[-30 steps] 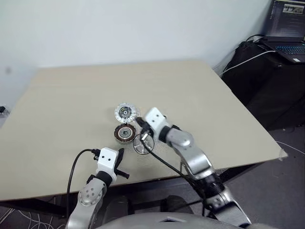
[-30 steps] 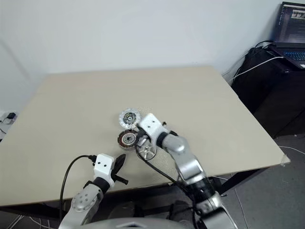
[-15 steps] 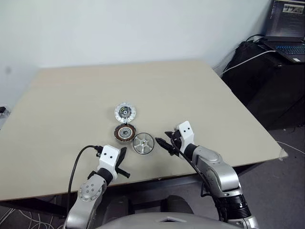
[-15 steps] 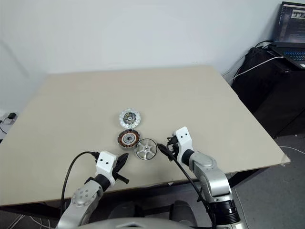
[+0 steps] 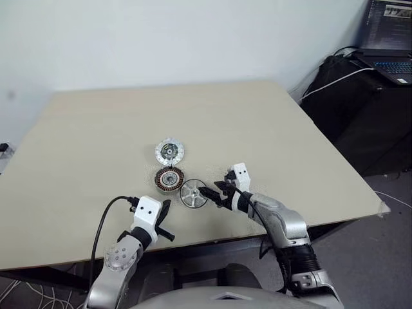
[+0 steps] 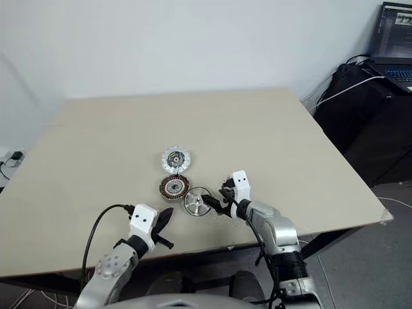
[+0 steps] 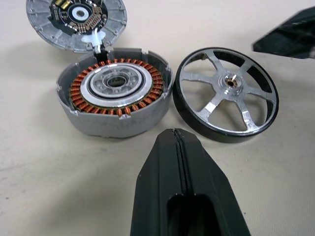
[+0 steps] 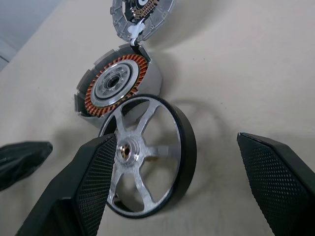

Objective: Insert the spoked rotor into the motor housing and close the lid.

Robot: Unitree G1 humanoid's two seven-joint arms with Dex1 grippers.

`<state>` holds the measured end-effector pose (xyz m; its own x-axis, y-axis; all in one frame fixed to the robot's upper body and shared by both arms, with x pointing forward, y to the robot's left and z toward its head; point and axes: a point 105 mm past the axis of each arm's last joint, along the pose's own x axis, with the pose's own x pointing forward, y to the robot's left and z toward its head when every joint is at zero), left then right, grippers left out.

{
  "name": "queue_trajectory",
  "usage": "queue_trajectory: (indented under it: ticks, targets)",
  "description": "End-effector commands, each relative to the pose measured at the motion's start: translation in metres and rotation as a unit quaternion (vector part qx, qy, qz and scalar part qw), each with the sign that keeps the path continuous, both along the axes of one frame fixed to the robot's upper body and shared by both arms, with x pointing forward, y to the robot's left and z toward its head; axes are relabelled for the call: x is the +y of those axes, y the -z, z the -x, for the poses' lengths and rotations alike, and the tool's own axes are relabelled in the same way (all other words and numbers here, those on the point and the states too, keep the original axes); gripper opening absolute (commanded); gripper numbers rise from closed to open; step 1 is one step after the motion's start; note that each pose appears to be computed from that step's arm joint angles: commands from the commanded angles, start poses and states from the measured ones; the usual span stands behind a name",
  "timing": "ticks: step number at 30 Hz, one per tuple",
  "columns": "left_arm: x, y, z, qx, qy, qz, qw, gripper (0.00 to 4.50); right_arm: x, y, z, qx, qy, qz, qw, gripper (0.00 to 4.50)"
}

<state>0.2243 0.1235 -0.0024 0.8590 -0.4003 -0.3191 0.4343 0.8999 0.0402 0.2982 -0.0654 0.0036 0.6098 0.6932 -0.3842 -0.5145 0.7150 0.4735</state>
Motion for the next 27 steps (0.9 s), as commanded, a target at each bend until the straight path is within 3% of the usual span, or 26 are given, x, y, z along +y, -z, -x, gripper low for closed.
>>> queue_trajectory:
  ticks: [1, 13, 17, 24, 27]
  targets:
    - [-0.001, -0.017, -0.005, -0.034, 0.0, 0.005, 0.999, 0.0, 0.0, -0.006, -0.01, -0.003, 0.011, -0.021, 1.0, 4.17]
    - [0.001, -0.017, -0.005, -0.035, -0.008, 0.004, 0.999, 0.0, 0.017, 0.005, 0.012, 0.055, -0.033, -0.053, 0.997, 4.17]
    - [0.001, -0.016, -0.004, -0.033, -0.01, 0.004, 0.999, 0.0, 0.02, 0.004, 0.023, 0.076, -0.046, -0.077, 0.993, 3.25]
    - [0.001, -0.015, -0.004, -0.03, -0.01, 0.004, 0.999, 0.0, 0.016, -0.001, 0.023, 0.091, -0.028, -0.102, 0.99, 1.0]
    - [0.0, -0.014, -0.004, -0.029, -0.01, 0.004, 1.0, 0.0, 0.013, -0.004, 0.02, 0.094, -0.014, -0.113, 0.989, 0.46]
